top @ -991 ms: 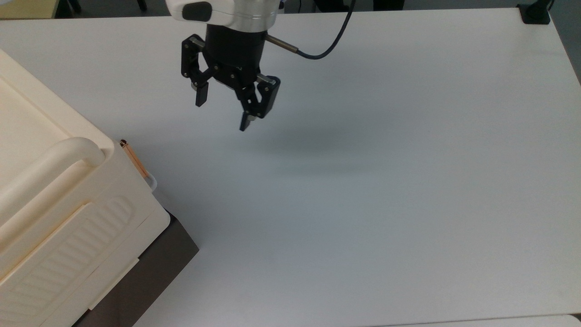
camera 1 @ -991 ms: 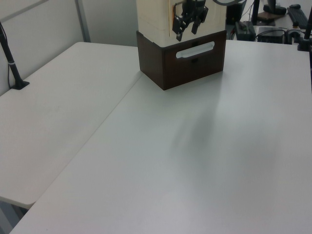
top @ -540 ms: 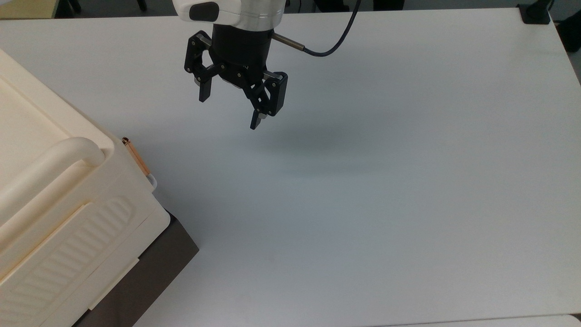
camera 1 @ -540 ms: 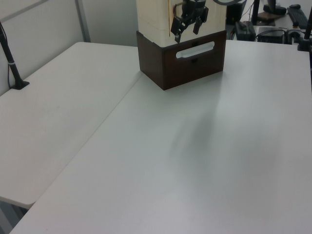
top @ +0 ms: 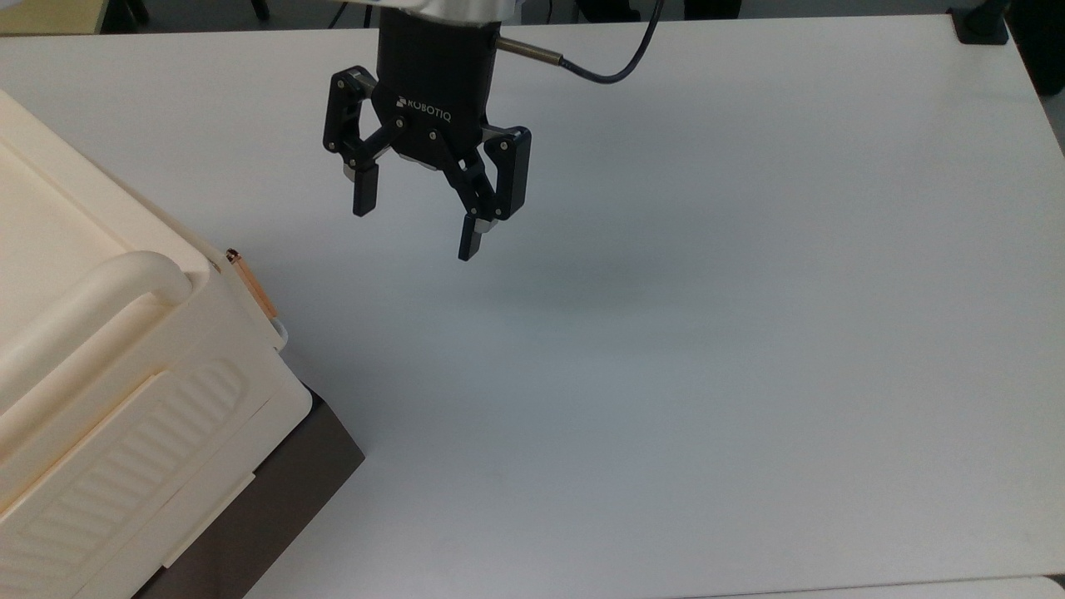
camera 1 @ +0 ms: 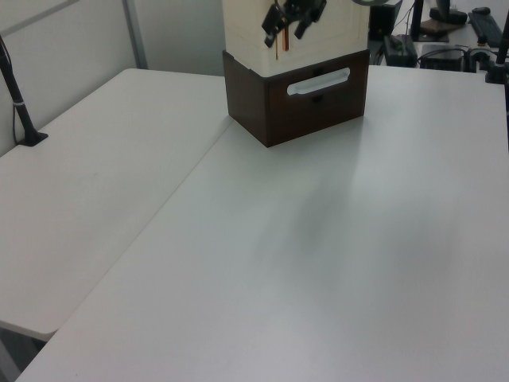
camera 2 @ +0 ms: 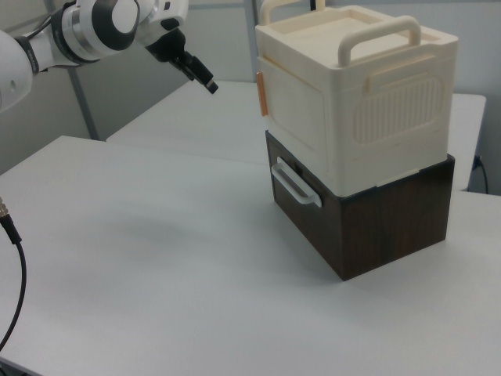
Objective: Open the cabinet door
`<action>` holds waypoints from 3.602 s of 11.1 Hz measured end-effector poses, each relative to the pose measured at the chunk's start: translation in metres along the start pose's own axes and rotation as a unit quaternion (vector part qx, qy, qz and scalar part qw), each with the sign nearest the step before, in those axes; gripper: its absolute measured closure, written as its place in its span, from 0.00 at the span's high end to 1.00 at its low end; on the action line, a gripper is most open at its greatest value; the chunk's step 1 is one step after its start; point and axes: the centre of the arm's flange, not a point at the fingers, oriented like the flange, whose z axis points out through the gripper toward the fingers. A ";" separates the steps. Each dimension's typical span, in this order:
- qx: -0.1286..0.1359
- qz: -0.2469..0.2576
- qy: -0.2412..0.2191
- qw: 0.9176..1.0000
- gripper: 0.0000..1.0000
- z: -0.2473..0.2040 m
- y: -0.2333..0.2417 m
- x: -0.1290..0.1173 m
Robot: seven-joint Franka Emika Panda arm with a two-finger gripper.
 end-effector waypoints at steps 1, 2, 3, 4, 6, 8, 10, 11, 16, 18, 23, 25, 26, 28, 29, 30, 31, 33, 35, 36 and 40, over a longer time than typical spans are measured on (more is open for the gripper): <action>0.019 0.007 0.027 0.999 0.97 -0.004 -0.003 0.006; 0.034 0.016 0.051 0.998 0.97 -0.007 -0.004 0.012; 0.045 0.023 0.077 0.996 0.97 -0.010 0.001 0.021; 0.052 0.028 0.100 0.993 0.97 -0.013 0.008 0.029; 0.064 0.038 0.144 0.987 1.00 -0.022 0.023 0.045; 0.071 0.043 0.176 0.981 1.00 -0.029 0.035 0.056; 0.054 0.030 0.185 0.981 1.00 -0.025 0.042 0.059; 0.050 0.025 0.191 0.980 1.00 -0.023 0.045 0.060; 0.029 -0.034 0.201 0.979 1.00 -0.007 0.052 0.062; 0.023 -0.057 0.197 0.978 1.00 -0.003 0.052 0.060; 0.007 -0.084 0.166 0.983 1.00 0.024 0.054 0.046; -0.006 -0.085 0.143 0.986 1.00 0.029 0.057 0.043; -0.014 -0.086 0.129 0.988 1.00 0.030 0.058 0.041; -0.030 -0.092 0.094 0.991 1.00 0.026 0.061 0.036; -0.035 -0.100 0.070 0.992 1.00 0.022 0.064 0.034; -0.038 -0.113 0.041 0.992 1.00 0.016 0.068 0.030; -0.037 -0.131 0.007 0.991 1.00 0.010 0.074 0.027; -0.039 -0.168 -0.052 0.984 1.00 -0.004 0.086 0.019; -0.051 -0.193 -0.101 0.975 1.00 -0.009 0.101 0.012; -0.059 -0.197 -0.126 0.971 1.00 -0.006 0.110 0.008; -0.056 -0.184 -0.214 0.958 1.00 -0.005 0.125 -0.012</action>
